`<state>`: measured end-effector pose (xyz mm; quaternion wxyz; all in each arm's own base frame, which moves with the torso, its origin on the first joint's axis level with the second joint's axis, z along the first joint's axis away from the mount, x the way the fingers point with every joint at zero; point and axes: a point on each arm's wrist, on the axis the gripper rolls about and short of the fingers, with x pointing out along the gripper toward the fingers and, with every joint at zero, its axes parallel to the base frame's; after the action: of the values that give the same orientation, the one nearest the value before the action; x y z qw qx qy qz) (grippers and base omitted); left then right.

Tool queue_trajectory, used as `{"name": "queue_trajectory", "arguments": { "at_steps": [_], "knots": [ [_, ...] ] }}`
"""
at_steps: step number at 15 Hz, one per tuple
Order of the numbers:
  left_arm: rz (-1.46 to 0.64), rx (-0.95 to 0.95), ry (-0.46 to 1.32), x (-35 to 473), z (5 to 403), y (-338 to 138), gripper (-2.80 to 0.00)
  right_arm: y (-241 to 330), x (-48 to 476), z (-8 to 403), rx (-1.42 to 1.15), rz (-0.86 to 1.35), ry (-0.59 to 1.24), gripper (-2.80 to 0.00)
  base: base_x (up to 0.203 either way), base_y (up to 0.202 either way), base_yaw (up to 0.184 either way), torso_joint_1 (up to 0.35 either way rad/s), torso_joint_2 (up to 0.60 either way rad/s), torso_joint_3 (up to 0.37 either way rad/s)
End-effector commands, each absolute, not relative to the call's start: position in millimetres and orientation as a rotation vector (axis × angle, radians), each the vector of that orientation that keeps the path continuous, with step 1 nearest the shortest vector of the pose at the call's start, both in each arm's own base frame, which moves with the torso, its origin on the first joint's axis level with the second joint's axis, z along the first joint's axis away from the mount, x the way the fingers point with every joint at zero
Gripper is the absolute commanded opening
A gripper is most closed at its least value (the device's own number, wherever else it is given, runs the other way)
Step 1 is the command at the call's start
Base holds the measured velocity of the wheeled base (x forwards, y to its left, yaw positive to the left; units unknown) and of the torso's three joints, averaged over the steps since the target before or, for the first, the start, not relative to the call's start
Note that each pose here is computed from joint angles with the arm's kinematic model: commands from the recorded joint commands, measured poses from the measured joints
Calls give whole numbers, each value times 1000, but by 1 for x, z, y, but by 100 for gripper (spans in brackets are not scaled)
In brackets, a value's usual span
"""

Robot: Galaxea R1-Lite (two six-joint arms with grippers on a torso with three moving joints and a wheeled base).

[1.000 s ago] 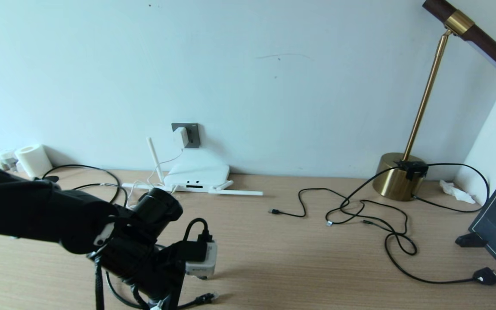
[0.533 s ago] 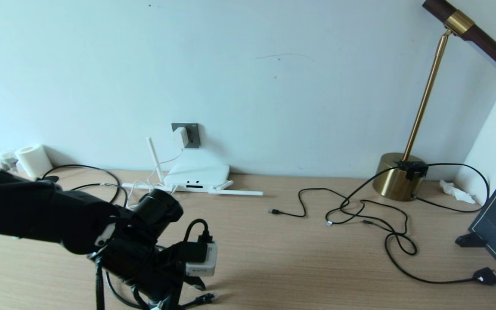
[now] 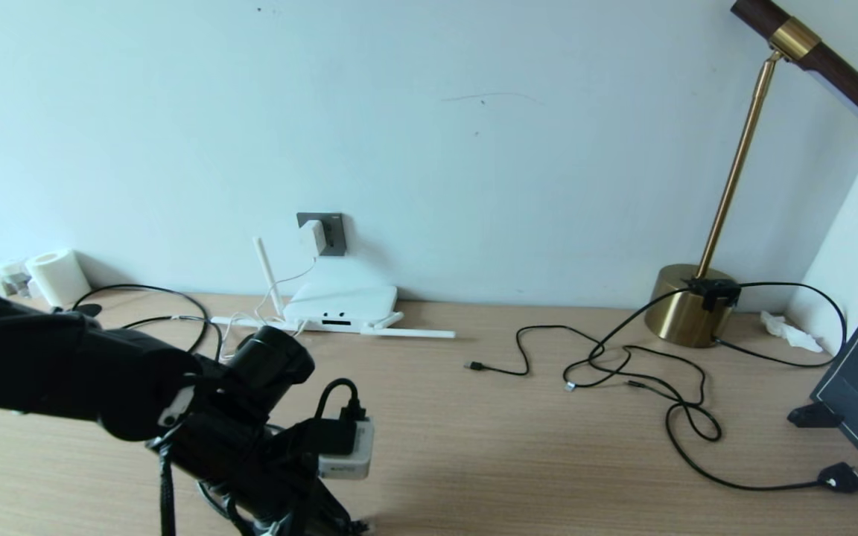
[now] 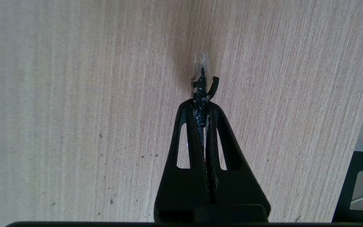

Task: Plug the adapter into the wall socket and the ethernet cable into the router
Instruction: Pick up cable, then hand it to the other hand

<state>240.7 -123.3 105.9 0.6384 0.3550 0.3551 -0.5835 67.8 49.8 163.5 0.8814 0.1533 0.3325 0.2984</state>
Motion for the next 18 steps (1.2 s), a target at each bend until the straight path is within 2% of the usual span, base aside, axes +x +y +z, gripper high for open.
{"name": "queue_trajectory", "arguments": {
  "at_steps": [1,3,4,11,18],
  "knots": [
    [-1312,829,727,237,125,-122,-280,57,80,174,332,620,704,-280,0,0,0,0,0,0],
    [-1274,848,622,240,152,-123,-280,66,91,190,346,668,695,-280,0,0,0,0,0,0],
    [-1254,856,572,243,166,-123,-280,73,99,198,356,722,707,0,0,0,0,0,0,0],
    [-1201,900,294,249,233,-145,-280,99,132,231,398,916,727,0,0,0,0,0,0,0],
    [-1176,958,156,252,254,-179,-280,136,187,244,400,924,749,0,0,0,0,0,0,0]
  ]
}}
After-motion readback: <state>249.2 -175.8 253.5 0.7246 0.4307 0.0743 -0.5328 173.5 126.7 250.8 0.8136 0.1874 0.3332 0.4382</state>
